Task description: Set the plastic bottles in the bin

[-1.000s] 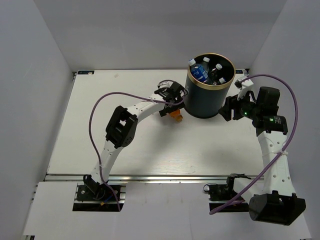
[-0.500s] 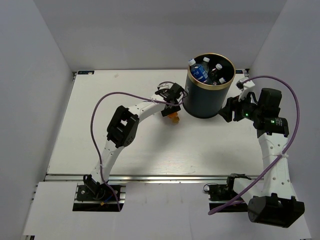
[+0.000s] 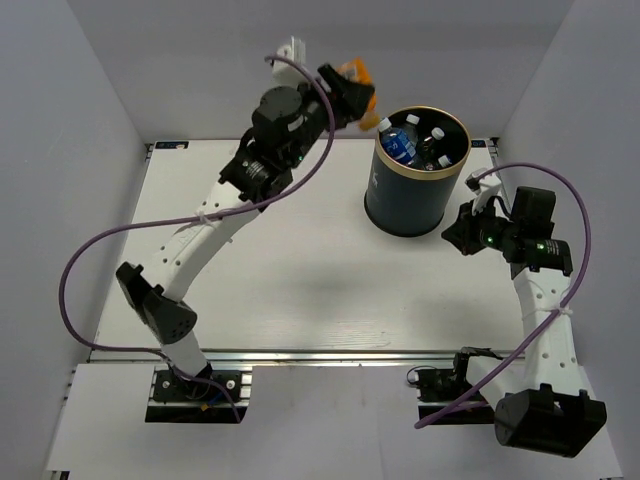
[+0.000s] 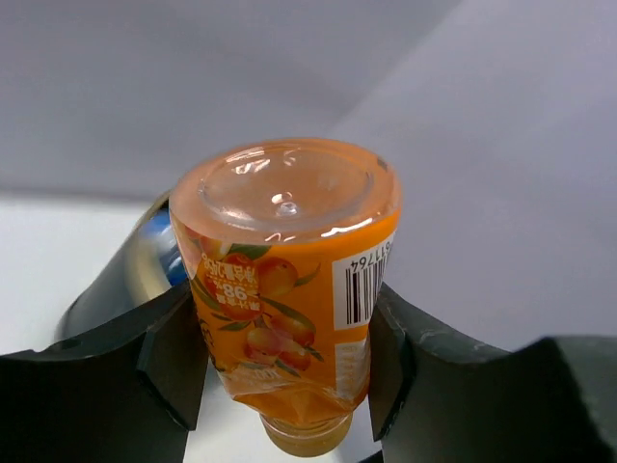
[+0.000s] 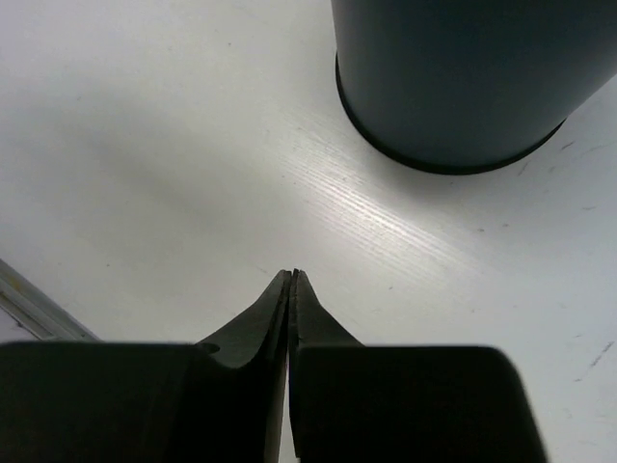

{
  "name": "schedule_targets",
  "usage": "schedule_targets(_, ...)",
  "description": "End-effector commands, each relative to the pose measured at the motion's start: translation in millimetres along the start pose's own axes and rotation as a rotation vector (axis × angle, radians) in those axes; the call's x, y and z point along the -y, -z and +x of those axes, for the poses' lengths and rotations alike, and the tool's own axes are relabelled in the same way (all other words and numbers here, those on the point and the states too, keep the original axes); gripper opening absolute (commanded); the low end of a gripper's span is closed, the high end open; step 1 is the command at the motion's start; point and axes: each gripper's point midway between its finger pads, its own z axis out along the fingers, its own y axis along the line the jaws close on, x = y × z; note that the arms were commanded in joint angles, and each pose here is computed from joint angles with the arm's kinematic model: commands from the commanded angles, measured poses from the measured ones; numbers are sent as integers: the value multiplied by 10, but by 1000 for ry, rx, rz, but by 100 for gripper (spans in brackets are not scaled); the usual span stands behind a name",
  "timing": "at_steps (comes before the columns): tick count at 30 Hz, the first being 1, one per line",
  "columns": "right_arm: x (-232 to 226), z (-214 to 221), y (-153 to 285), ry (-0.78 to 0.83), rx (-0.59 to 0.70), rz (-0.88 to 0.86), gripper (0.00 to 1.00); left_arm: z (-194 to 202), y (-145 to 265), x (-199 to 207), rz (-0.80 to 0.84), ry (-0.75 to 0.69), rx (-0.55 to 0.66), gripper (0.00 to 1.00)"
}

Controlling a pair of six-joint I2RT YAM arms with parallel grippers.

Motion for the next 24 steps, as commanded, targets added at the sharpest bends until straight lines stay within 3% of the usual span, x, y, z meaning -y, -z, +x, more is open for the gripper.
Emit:
schedule_targets(1, -48, 65, 55, 26, 1, -2, 1, 340, -524, 298, 211, -48, -51, 0)
schedule_targets(2, -65, 74, 83, 31, 4, 4, 0, 121, -568, 546, 273, -29, -4, 0)
schedule_targets(5, -103, 178, 135, 26, -15, 14, 0, 37, -750, 894, 412, 7, 28, 2)
schedule_targets(9, -199, 415, 144, -10, -69, -11, 0, 544, -1090, 878, 534, 111, -24, 4)
schedule_targets(12, -235, 510, 158, -17, -81, -13, 0, 563, -1128, 957, 633, 181, -15, 5)
schedule_targets(13, -238, 527, 150, -22, -85, -16, 0, 791, -1257, 844, 623, 190, -52, 6)
schedule_targets(18, -228, 533, 137, -24, -83, -16, 0, 1001, -1341, 713, 603, 207, -87, 10)
schedule_targets(19, -232, 540, 136, -26, -85, -18, 0, 1030, -1352, 669, 578, 201, -96, 14)
schedule_targets(20, -232, 529, 134, -22, -82, -20, 0, 1018, -1368, 630, 552, 196, -89, 29)
schedule_targets(22, -228, 545, 124, -30, -86, -22, 0, 1009, -1366, 601, 528, 154, -89, 38)
schedule_targets(24, -239, 545, 119, -30, -86, -28, 0, 1045, -1388, 522, 485, 134, -99, 74)
